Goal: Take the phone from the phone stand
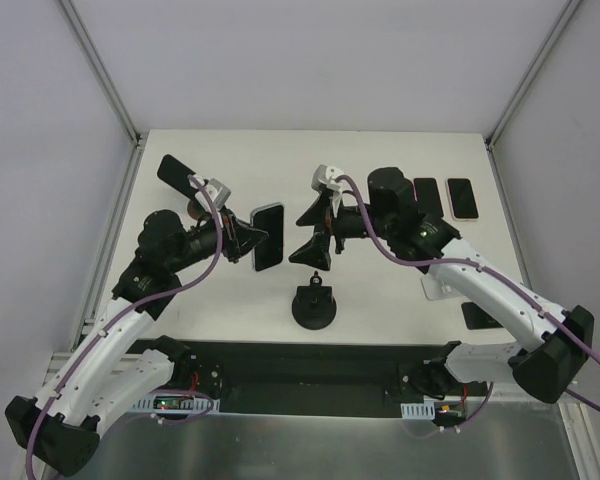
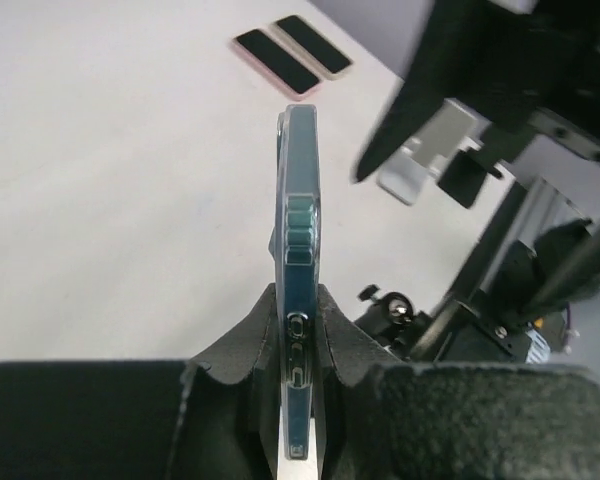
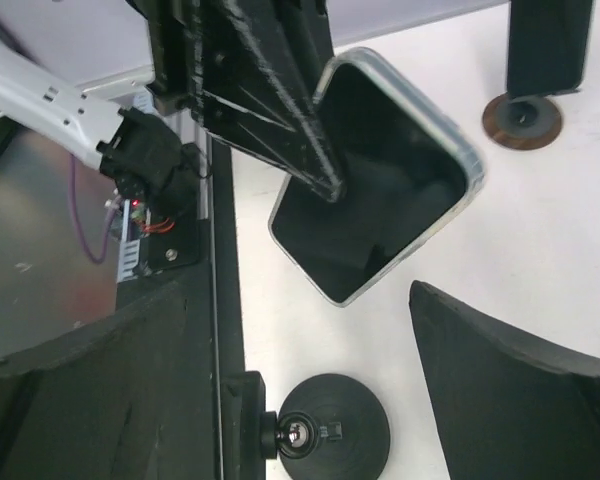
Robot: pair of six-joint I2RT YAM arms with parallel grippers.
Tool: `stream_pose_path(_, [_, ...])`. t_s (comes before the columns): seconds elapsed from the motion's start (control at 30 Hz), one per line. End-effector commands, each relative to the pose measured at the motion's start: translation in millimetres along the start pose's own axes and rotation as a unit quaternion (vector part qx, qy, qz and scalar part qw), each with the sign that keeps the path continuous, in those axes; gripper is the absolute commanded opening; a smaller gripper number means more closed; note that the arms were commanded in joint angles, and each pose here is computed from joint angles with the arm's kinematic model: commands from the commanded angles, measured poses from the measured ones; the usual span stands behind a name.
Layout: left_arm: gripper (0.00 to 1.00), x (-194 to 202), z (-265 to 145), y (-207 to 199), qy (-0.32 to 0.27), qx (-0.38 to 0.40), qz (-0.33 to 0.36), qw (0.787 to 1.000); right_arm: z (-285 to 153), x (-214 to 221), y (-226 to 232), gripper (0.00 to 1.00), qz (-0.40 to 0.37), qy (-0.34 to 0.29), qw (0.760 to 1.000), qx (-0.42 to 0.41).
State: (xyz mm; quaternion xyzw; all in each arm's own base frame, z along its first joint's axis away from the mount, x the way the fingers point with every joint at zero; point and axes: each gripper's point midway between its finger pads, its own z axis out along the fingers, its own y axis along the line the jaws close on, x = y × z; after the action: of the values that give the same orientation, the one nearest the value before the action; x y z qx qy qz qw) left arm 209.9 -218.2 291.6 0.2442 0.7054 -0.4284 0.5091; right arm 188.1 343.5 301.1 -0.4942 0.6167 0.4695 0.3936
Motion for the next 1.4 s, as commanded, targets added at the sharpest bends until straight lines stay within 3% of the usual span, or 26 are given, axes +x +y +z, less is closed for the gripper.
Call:
stream_pose_path(0.0, [0.00, -44.3, -11.8, 26.6, -0.132, -0.093, -0.032, 0.986, -7.1, -33.9, -3.0, 0.96, -0.005, -0.073, 0.993, 0.089])
stream_pose_path(0.23, [0.00, -43.6, -20.2, 43.0, -0.180, -0.135, -0.085, 0.971, 25.2, -26.2, -29.7, 0.96, 0.058, -0.106, 0.971, 0.206])
stream_pose_path(0.37, [0.00, -41.9, -23.6, 47.7, -0.191, -0.147, -0.095, 0.966, 47.6, -26.3, -33.6, 0.96, 0.082, -0.126, 0.963, 0.223])
stream_pose_path(0.7, [0.00, -38.5, -23.9, 48.8, -0.191, -0.150, -0.107, 0.964, 97.1, -8.8, -34.2, 0.96, 0.070, -0.092, 0.963, 0.242])
stream_pose_path(1.03, [0.00, -37.9, -24.7, 48.3, -0.193, -0.149, -0.112, 0.963, 96.5, 7.5, -60.5, 0.96, 0.059, -0.084, 0.940, 0.324])
stream_pose_path(1.37, [0.00, -37.4, -23.8, 47.9, -0.192, -0.146, -0.113, 0.964, 102.9, 11.0, -62.1, 0.99, 0.057, -0.079, 0.942, 0.322])
